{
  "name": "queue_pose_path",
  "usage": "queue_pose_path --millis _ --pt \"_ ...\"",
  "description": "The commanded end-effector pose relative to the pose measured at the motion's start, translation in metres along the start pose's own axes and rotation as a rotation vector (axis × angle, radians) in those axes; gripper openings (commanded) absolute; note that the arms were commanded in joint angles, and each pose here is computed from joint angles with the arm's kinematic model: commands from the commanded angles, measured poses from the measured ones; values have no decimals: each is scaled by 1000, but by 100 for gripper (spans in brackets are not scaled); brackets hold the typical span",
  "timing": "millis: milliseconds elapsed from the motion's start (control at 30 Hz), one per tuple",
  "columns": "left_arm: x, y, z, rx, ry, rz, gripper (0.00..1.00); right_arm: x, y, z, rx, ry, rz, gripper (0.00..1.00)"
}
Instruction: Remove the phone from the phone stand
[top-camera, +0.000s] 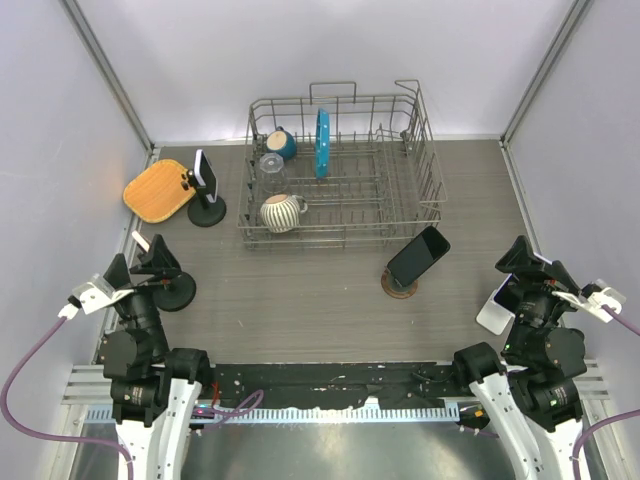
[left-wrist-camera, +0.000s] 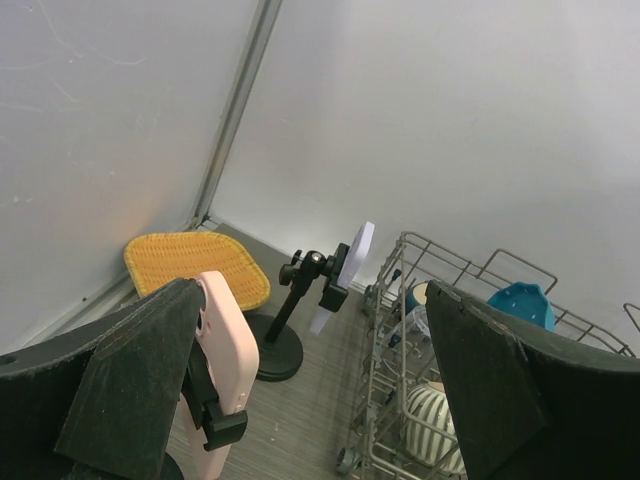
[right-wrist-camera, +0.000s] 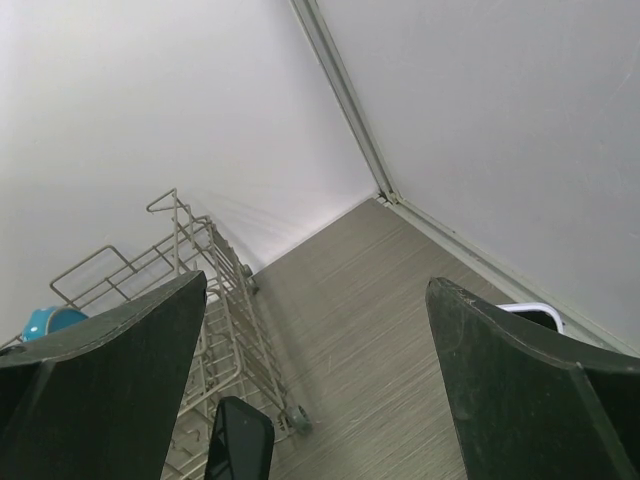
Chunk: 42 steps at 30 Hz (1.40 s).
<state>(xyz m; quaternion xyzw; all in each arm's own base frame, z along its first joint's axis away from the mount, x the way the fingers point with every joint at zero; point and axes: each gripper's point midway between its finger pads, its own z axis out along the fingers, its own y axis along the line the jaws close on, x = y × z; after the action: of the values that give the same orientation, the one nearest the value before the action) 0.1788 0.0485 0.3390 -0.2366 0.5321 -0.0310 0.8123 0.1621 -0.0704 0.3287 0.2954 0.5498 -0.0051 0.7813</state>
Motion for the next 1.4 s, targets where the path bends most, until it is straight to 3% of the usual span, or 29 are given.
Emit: queue_pose_path --millis 0,300,533,833,1000,1367 --pt "-27 -1 -9 5 -82 -58 100 -16 -1 -3 10 -25 61 97" --pt "-22 7 -3 -111 48 -48 100 -11 3 -4 -14 5 74 97" --pt "18 20 6 -261 322 60 100 -9 6 -6 -29 22 91 97" --pt "42 19 15 -335 514 131 100 -9 9 -7 -52 44 110 96" --pt "48 32 24 -430 528 199 97 -8 11 -8 -59 53 119 96" --pt "73 36 43 -460 556 263 82 -7 13 -9 -76 68 121 96"
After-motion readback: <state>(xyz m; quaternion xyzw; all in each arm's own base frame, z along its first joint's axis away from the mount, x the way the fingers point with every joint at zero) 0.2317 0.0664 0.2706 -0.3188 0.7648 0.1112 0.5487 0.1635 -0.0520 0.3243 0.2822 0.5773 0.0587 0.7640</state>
